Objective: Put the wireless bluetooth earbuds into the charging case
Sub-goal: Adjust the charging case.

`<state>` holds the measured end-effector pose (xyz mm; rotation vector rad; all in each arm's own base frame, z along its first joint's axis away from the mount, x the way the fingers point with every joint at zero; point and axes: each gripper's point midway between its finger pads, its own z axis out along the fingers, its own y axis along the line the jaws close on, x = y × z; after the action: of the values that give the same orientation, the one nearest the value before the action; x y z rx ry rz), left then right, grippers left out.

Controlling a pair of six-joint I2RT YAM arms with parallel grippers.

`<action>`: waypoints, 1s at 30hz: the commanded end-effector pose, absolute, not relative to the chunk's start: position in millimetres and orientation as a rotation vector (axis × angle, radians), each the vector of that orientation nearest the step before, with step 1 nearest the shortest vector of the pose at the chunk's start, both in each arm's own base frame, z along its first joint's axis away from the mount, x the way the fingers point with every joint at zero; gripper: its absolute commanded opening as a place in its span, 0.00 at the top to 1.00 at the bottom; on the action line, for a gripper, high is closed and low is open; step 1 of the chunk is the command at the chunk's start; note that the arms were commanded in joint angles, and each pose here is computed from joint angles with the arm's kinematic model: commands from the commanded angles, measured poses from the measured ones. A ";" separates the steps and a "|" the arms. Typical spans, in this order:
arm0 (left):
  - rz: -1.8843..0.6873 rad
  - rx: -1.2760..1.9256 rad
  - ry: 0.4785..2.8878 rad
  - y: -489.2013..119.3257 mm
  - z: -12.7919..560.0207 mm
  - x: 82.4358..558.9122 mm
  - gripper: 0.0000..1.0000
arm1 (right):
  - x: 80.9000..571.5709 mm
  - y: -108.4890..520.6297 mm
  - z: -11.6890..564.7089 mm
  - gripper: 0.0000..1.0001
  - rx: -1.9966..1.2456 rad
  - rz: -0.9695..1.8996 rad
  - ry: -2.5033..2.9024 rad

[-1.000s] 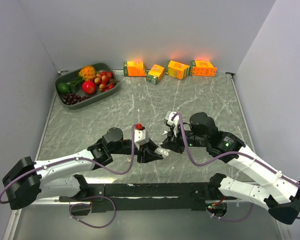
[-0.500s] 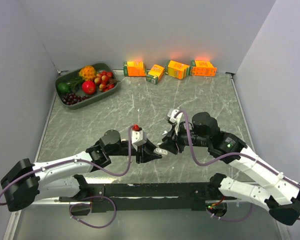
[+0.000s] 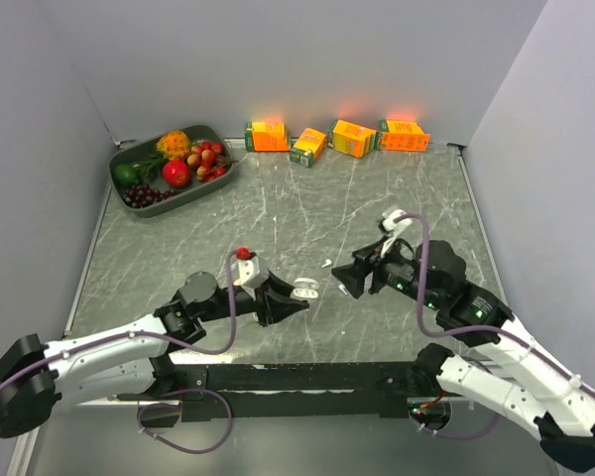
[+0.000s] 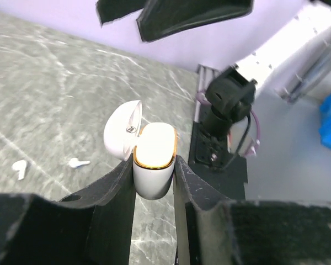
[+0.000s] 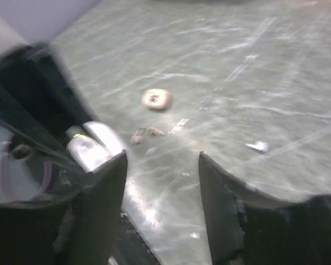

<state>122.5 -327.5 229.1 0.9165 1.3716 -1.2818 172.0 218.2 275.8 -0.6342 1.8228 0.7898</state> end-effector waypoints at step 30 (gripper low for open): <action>-1.094 0.537 1.346 -266.3 259.2 134.5 0.99 | 247.4 174.5 81.7 0.54 -0.386 0.238 2.635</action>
<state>134.8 -271.1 242.9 0.5669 1.4030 -1.0979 233.6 174.0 75.3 -0.3124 2.6481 0.3047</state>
